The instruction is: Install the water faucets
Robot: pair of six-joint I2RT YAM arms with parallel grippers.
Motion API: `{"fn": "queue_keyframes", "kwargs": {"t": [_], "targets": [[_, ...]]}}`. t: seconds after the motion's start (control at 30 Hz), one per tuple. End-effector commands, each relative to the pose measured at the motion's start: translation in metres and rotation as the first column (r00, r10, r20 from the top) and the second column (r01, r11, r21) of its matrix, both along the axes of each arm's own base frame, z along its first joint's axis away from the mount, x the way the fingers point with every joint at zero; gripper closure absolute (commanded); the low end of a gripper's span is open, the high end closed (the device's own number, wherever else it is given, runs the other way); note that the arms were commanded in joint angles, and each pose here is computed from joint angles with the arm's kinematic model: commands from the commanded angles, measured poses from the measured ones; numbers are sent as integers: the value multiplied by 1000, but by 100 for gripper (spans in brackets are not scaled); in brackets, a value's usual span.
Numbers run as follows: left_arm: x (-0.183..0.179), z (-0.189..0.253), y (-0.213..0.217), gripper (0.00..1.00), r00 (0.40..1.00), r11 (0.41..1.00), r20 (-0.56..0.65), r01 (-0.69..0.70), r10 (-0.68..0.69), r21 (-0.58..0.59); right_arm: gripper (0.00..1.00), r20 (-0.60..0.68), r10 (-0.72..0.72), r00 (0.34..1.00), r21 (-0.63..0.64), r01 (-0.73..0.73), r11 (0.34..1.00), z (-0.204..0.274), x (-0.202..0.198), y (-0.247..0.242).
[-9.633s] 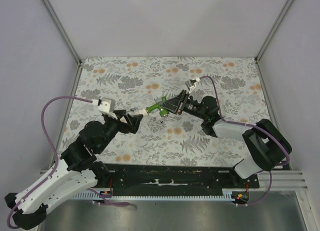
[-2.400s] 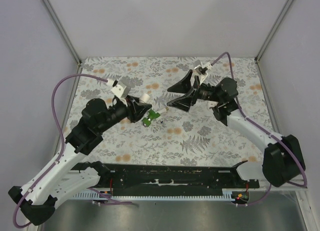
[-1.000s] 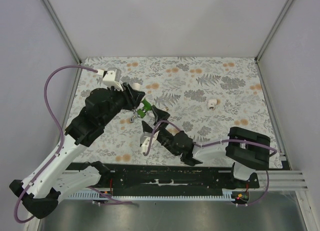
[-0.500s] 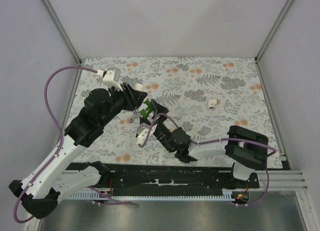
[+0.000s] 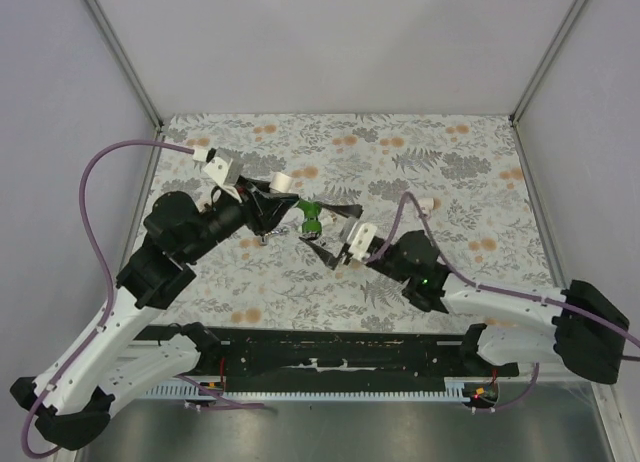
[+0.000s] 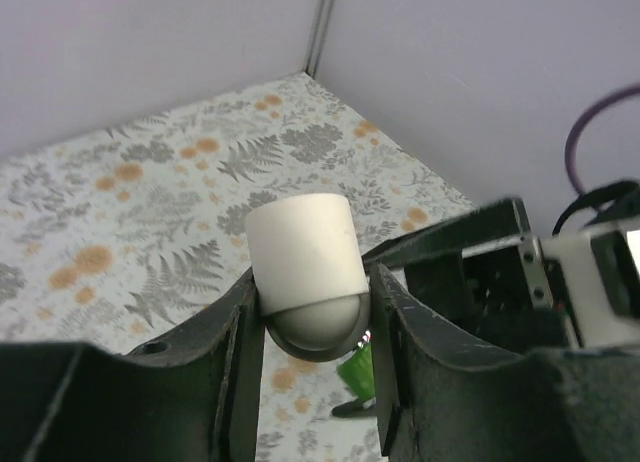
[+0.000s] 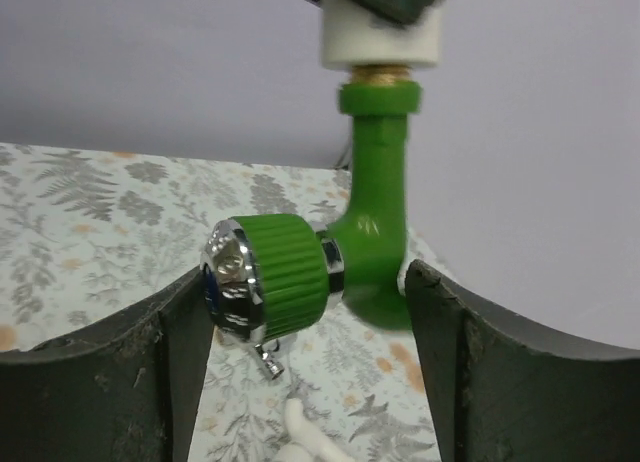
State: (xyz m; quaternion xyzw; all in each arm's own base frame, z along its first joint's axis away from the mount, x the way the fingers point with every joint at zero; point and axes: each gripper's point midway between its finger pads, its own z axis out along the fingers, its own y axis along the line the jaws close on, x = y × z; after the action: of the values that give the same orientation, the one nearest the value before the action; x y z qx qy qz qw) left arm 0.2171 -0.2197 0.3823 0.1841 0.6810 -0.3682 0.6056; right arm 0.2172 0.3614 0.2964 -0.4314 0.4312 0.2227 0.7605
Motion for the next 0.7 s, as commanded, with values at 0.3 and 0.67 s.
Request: {"fn": "queue_keyframes", "kwargs": {"t": [0.3,0.67], "targets": [[-52,-25,-14,98,888,911,262,308,-379,272,79,-561,526,639,312,-426,849,38,-10,-40],[-14,-51,-1,98,988,976,87,110,-128,185,55,-600,518,609,358,-375,855,37,11,-51]]}}
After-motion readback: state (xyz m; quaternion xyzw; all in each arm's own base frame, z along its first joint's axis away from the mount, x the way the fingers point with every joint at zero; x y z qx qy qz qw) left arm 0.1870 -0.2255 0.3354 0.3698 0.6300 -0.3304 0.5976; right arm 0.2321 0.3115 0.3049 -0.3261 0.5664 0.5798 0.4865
